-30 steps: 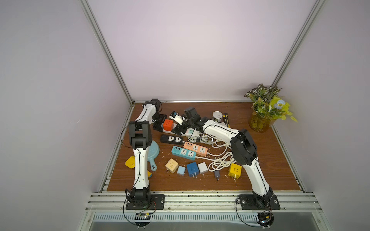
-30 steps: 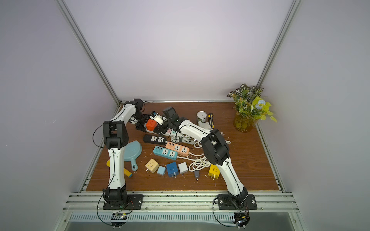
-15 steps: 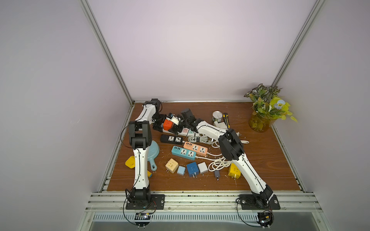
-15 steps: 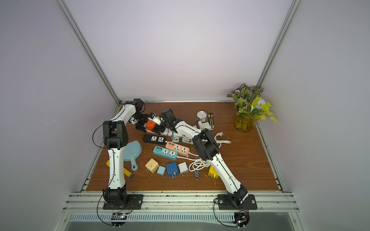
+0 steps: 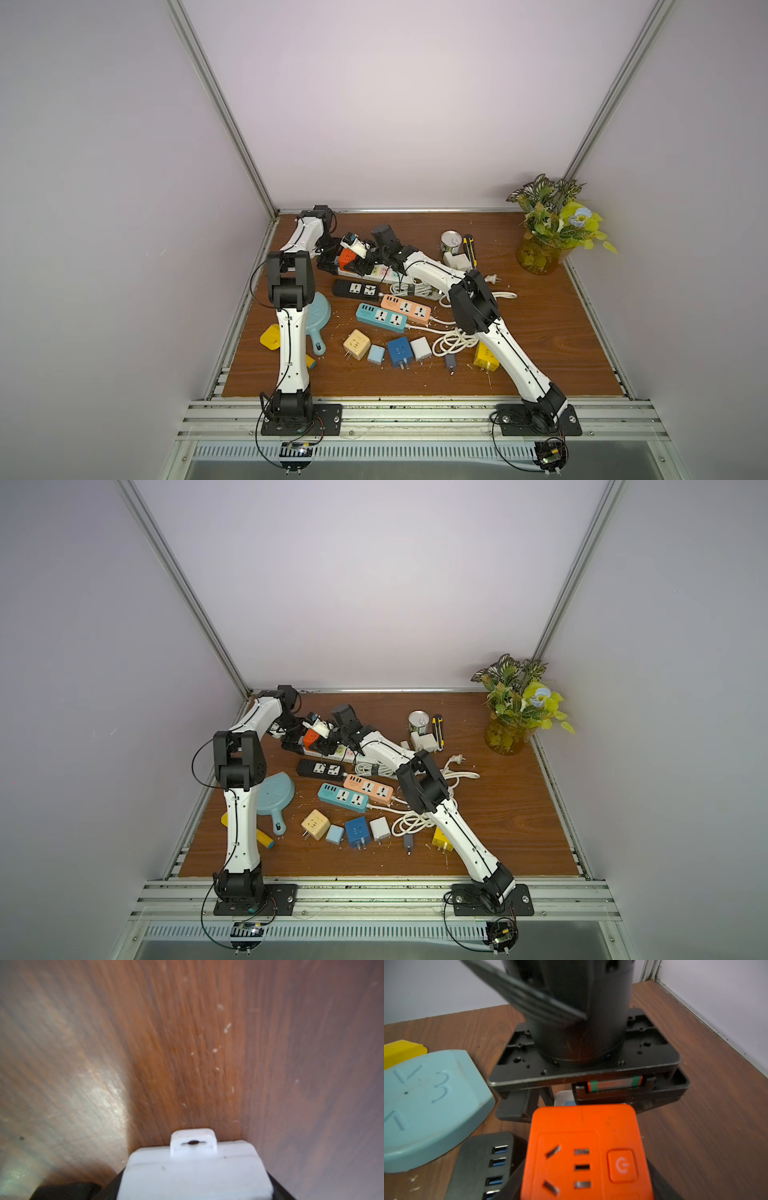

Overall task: Pull the plug off the socket
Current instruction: Remove the plug from the socket.

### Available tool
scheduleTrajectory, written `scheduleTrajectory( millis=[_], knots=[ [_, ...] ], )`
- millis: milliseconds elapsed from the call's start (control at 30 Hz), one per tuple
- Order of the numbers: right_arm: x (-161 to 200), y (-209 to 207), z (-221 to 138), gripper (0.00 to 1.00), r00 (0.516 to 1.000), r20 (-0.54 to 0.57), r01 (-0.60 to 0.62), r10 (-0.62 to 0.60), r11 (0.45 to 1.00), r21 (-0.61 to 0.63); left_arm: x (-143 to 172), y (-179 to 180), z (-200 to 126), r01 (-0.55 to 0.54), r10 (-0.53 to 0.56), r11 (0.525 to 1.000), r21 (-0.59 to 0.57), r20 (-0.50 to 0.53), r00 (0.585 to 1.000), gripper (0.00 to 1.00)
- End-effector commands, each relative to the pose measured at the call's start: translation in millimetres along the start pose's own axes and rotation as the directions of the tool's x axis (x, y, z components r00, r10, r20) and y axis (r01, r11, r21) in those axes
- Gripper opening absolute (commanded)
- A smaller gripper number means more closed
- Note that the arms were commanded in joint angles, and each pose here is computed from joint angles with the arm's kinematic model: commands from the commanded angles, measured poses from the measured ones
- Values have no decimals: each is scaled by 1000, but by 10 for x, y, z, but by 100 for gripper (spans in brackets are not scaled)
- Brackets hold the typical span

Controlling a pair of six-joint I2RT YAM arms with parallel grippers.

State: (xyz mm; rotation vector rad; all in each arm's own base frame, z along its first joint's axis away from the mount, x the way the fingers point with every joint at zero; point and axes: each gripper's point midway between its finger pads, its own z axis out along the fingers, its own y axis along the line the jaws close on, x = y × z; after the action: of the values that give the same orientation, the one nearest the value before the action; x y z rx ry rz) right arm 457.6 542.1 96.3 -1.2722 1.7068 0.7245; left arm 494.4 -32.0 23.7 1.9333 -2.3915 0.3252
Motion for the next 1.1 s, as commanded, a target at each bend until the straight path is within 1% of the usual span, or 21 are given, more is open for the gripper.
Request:
scheduleTrajectory(
  millis=[0, 67, 200, 367, 533, 700, 833, 967, 1067],
  knots=[
    [-465, 60, -155, 24, 995, 81, 53, -51, 998, -25, -154, 414, 475, 28, -20, 984, -175, 46, 999, 15],
    [-666, 74, -234, 15, 989, 123, 82, -78, 996, -30, -162, 422, 479, 35, -27, 984, -177, 48, 998, 14],
    [-1041, 89, -404, 6, 972, 207, 123, -114, 992, -29, -176, 422, 502, 40, -32, 983, -179, 49, 998, 13],
    [-1352, 116, -574, 0, 951, 286, 137, -121, 990, -36, -208, 452, 533, 45, -33, 981, -191, 62, 997, 13],
    [-1522, 112, -681, 0, 939, 329, 117, -97, 992, -41, -224, 458, 559, 48, -35, 980, -196, 66, 997, 12],
    [-1608, 54, -782, 0, 942, 324, 92, -83, 996, -14, -215, 439, 557, 51, -41, 980, -190, 61, 997, 12],
    [-1701, -163, -965, 0, 951, 310, -5, -16, 998, 66, -209, 394, 526, 48, -38, 983, -176, 60, 998, 13],
    [-1618, -429, -1190, 0, 963, 258, -114, 71, 982, 153, -188, 381, 504, 43, -35, 985, -170, 51, 998, 14],
    [-1454, -605, -1367, 0, 972, 199, -174, 126, 953, 247, -165, 371, 496, 40, -33, 985, -166, 43, 999, 16]
  ],
)
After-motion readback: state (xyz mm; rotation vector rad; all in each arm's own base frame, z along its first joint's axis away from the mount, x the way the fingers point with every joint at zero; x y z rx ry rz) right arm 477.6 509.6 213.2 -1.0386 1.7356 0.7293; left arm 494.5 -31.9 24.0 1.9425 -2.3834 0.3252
